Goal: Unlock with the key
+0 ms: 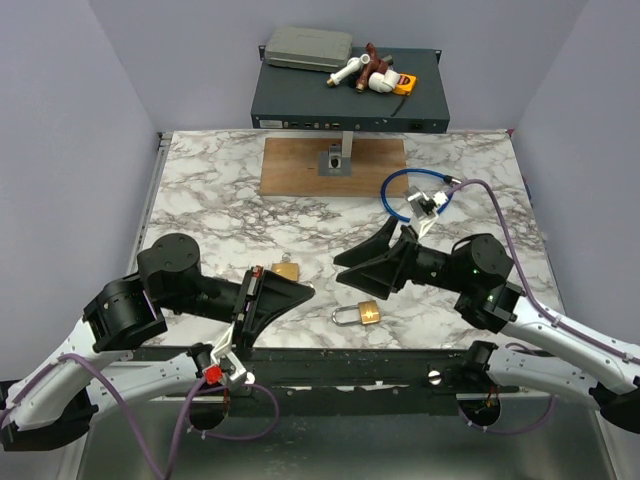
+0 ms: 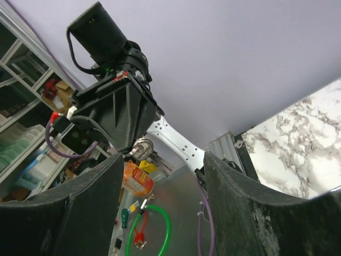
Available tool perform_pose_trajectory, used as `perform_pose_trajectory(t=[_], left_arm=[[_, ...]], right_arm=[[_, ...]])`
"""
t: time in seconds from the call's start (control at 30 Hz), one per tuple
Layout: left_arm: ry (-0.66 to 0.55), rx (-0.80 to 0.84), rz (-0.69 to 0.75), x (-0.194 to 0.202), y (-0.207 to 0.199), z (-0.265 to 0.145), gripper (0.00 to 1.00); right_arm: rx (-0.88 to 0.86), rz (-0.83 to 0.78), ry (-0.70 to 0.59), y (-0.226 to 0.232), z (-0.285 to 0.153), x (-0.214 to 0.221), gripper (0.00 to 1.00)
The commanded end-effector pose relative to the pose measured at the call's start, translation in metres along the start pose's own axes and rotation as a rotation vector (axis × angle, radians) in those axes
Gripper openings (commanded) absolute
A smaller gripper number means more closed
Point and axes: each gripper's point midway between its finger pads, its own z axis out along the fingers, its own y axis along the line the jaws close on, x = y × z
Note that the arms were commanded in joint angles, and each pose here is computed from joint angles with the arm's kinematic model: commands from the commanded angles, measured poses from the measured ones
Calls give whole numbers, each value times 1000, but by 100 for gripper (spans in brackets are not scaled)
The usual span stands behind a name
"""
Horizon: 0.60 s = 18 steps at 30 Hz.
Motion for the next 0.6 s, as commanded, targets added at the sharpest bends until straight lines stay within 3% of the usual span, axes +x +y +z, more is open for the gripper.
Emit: perform_pose_trajectory(t=[0.0,0.33,0.57], left_arm=[[17,-56,22,2,17,-1,0],[-31,-127,-236,-5,37,1,0],[41,-186,-437,15,47,3,0]], right_arm=[[-46,21,57,9,3,7,65],[-123,-72,124,15,10,15,63],[-176,-119,145,22,16,12,60]])
